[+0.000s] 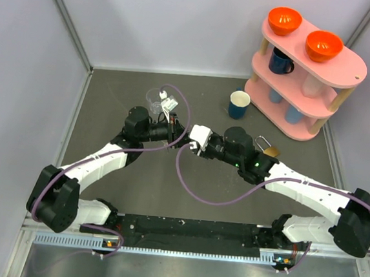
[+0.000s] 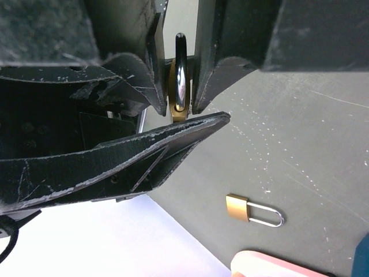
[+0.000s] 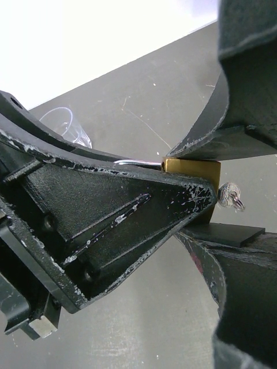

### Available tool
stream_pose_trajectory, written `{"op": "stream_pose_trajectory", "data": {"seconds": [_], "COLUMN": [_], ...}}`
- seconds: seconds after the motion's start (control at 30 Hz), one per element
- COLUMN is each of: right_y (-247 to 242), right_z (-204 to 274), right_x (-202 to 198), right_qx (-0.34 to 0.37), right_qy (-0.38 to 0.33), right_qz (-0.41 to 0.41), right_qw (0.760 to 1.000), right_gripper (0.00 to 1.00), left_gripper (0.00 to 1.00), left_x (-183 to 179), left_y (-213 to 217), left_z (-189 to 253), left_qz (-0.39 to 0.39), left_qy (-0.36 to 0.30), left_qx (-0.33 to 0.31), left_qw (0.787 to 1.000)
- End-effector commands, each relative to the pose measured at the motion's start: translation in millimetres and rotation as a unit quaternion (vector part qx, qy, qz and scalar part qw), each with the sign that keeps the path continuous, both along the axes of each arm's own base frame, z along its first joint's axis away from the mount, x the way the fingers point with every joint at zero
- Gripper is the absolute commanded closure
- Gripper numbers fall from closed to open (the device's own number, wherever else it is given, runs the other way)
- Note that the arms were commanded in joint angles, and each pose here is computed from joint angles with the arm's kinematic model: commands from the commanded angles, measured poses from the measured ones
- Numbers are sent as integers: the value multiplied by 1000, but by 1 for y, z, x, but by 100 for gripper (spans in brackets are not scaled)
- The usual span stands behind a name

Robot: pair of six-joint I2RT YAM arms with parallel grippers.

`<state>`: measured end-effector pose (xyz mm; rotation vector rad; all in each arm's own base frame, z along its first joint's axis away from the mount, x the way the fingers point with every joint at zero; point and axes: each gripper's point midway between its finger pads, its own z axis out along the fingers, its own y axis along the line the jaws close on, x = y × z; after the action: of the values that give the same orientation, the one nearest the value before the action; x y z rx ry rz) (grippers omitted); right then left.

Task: Unlock with the key

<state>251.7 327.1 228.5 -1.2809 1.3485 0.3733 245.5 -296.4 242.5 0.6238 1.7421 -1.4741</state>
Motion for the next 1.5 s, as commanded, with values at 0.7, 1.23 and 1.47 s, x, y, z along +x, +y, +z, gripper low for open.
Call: {"op": "stream_pose_trajectory", "data": {"seconds": [0.7,1.23,1.47], "right_y": [-12,-14,-32], "right_z": [46,42,65], "right_x": [1,4,2], "right_qx": [61,36,61], "right_qy": [-42,-26,2], "right_qz": [-23,-29,-28], "right_qw": [997,999,998], "right_gripper": [100,67,21], "left_gripper": [58,100,100], "left_x": [12,14,20], "left_y": [23,24,26], "left_z": [52,53,52], "left_qz": [29,32,50], "left_qy": [-112,-131,-137], "left_qx": [-18,-14,-7], "left_qw": [993,991,989]}}
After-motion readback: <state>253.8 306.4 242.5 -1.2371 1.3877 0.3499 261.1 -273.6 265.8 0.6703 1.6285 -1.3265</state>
